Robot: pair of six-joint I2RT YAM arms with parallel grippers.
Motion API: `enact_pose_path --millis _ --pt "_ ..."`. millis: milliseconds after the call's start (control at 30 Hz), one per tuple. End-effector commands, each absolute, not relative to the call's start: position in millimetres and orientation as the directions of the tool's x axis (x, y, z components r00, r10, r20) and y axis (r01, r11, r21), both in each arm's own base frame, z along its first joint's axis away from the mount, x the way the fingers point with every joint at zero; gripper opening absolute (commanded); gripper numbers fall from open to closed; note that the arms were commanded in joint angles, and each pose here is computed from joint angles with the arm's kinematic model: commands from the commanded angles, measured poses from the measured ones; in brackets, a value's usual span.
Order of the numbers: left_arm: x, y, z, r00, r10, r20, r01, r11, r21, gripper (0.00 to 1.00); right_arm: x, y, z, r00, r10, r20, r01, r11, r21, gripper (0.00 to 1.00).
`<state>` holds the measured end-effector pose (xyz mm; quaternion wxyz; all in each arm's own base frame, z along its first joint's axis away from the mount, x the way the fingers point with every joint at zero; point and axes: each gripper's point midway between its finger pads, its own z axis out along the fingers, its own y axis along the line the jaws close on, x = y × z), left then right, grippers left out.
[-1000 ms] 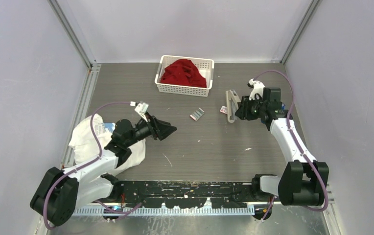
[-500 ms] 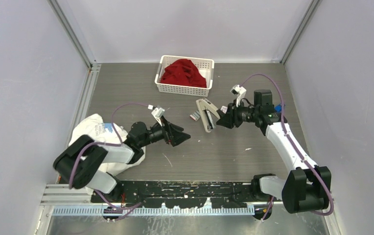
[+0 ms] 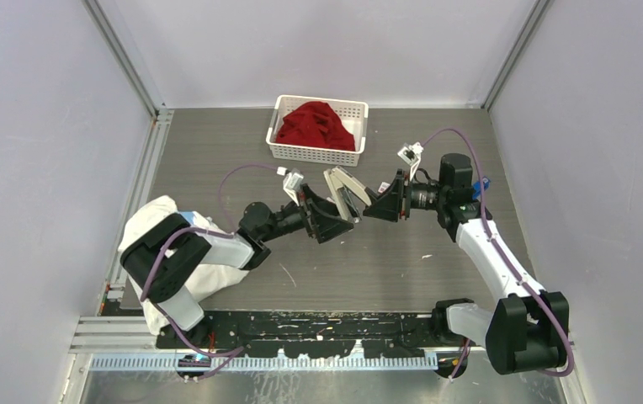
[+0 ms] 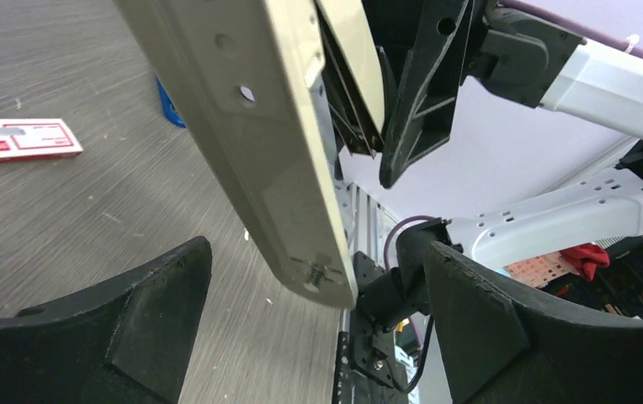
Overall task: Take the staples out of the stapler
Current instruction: Unload the staple at the center of the board.
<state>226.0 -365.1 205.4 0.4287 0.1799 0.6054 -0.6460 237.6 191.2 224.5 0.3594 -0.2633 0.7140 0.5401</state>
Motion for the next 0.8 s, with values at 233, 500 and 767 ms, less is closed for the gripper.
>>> enact_pose_path --millis 233,500,767 --pt "225.0 -382.2 247.6 -0.528 -0.384 -0.758 0.824 -0.012 -0.567 0.64 215.8 199.3 268.1 -0.497 0.018 -0.868 -0.862 0.104 0.496 0.01" --pt "225.0 -383.2 249.1 -0.46 -0.369 -0.807 0.87 -0.009 -0.492 0.18 214.1 200.5 251.5 -0.436 -0.04 -0.899 -0.897 0.095 0.431 0.01" --pt "222.3 -370.0 227.6 -0.388 -0.274 -0.88 0.918 -0.032 -0.394 0.0 216.9 202.3 217.7 -0.331 -0.2 -0.922 -0.941 0.149 0.305 0.5"
